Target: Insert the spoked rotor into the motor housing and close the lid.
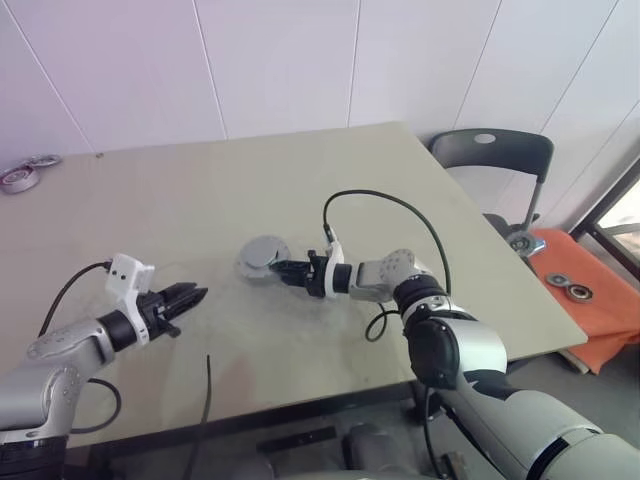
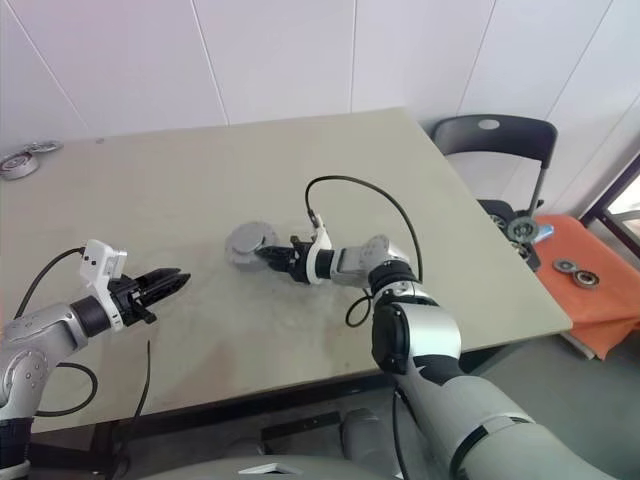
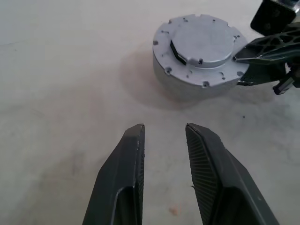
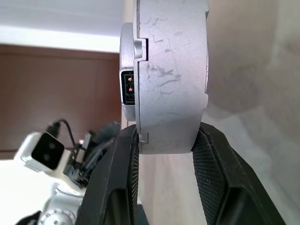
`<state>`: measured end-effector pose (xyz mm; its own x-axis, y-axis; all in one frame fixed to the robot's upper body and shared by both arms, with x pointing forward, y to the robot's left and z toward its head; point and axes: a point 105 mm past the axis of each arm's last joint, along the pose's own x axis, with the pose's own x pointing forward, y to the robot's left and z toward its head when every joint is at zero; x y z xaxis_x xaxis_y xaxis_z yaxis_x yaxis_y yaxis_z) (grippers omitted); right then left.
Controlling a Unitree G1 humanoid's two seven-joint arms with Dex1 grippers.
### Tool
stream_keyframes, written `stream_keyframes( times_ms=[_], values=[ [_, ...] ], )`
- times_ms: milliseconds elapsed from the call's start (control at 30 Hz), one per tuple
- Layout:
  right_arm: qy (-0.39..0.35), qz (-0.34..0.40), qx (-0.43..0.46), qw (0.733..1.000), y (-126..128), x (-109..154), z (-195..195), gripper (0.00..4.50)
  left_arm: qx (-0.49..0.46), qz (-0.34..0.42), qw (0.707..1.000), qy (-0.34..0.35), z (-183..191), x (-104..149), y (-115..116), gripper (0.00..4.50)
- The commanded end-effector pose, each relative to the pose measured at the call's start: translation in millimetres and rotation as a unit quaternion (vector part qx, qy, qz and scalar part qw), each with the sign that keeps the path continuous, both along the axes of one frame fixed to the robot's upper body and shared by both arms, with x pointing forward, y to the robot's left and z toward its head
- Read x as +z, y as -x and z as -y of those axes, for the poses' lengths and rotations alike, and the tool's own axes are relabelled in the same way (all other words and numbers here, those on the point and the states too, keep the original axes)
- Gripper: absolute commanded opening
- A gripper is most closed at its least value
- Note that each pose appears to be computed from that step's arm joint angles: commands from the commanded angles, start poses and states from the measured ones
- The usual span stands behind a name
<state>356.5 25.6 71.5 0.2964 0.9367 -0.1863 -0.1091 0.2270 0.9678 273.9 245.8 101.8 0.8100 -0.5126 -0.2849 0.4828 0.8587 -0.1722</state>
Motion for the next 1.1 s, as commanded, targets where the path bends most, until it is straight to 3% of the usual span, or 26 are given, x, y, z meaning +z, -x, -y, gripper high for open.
stream_keyframes(
  times_ms=[33, 167, 400, 600, 700, 800, 1033, 1100],
  values=[
    [-0.062, 0.034, -0.011, 0.997, -13.1, 40.6, -7.5, 1.36, 0.014, 0.041, 0.999, 0.023, -4.8, 24.4, -4.5, 1.47],
    [-0.067, 0.035, -0.016, 0.997, -16.3, 48.3, -5.4, 1.36, 0.031, 0.041, 0.998, 0.045, -9.0, 22.9, -7.8, 1.47],
    [-0.077, 0.043, -0.020, 0.996, -20.3, 61.2, -1.5, 1.36, 0.086, 0.059, 0.979, 0.175, -13.4, 21.1, -15.1, 1.47],
    [-0.068, 0.052, -0.020, 0.996, -22.0, 64.2, -2.4, 1.36, 0.122, 0.007, 0.932, 0.343, -2.4, -2.1, -11.4, 1.47],
    [-0.065, 0.054, -0.020, 0.996, -22.6, 64.5, -2.3, 1.36, 0.141, -0.008, 0.912, 0.385, 0.0, -9.8, -11.8, 1.47],
    [-0.059, 0.056, -0.020, 0.997, -23.2, 63.6, -1.3, 1.34, 0.146, -0.003, 0.901, 0.409, 6.0, -8.5, -15.2, 2.06],
    [-0.050, 0.061, -0.020, 0.997, -24.4, 63.4, -0.3, 1.34, 0.118, -0.021, 0.873, 0.473, 33.8, -0.7, -27.6, 4.37],
    [-0.045, 0.062, -0.020, 0.997, -24.7, 62.7, 0.3, 1.34, 0.116, -0.036, 0.871, 0.477, 40.3, -3.8, -33.0, 4.47]
  ],
)
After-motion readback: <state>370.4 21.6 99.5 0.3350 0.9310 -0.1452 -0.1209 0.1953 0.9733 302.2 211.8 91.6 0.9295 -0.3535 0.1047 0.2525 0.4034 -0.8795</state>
